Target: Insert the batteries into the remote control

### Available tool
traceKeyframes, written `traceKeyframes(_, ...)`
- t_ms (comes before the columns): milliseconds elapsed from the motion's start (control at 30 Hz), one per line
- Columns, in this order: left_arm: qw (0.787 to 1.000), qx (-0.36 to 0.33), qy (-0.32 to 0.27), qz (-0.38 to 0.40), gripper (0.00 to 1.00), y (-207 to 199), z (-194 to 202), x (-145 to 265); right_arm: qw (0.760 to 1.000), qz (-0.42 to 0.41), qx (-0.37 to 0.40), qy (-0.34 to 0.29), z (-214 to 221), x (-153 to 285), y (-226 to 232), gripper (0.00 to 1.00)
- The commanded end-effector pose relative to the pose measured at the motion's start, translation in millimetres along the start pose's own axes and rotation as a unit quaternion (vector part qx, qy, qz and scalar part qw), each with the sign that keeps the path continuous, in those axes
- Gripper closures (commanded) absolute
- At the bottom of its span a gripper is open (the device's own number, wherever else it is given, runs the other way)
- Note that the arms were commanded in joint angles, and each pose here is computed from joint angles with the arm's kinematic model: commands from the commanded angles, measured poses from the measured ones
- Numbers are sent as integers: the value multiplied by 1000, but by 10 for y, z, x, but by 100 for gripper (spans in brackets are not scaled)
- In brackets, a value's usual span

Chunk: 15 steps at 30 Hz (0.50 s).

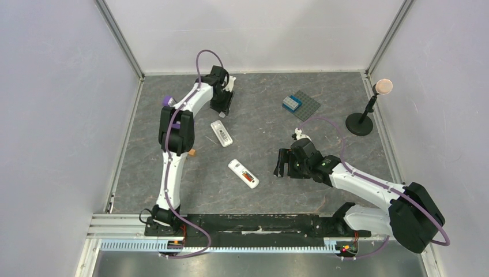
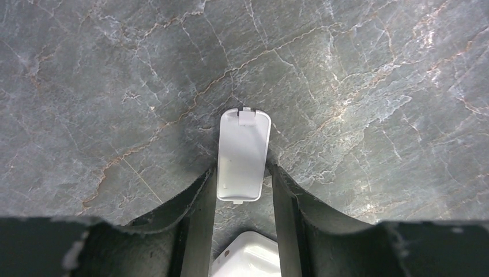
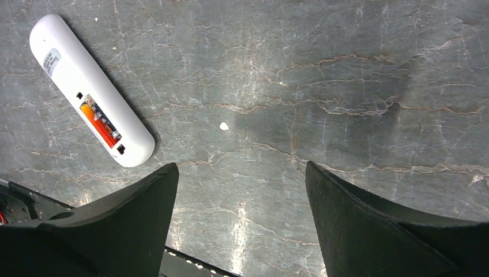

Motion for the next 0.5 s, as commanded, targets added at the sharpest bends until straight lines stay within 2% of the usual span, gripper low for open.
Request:
traceKeyframes(0,995,-15,90,-33,55,-73,539,-202,1000,-14,-7,-24,-173,65,103,17)
traceKeyframes(200,995,1,87,-53,55,-82,540,-241,999,-16,-7,-29,-190,76,111,17)
traceKeyframes(467,994,13,88,-57,71,-102,554,-219,999,-16,-6,-38,-224,109,110,17)
Point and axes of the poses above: each gripper's point midway between its finger pads, its own x axis back along the fingers, its own y axis along the line the jaws close on, z = x × y, the point moved 1 cm from there along x, back along the fingers, and after that the axes turned 12 degrees about x, right-handed, at the moved point
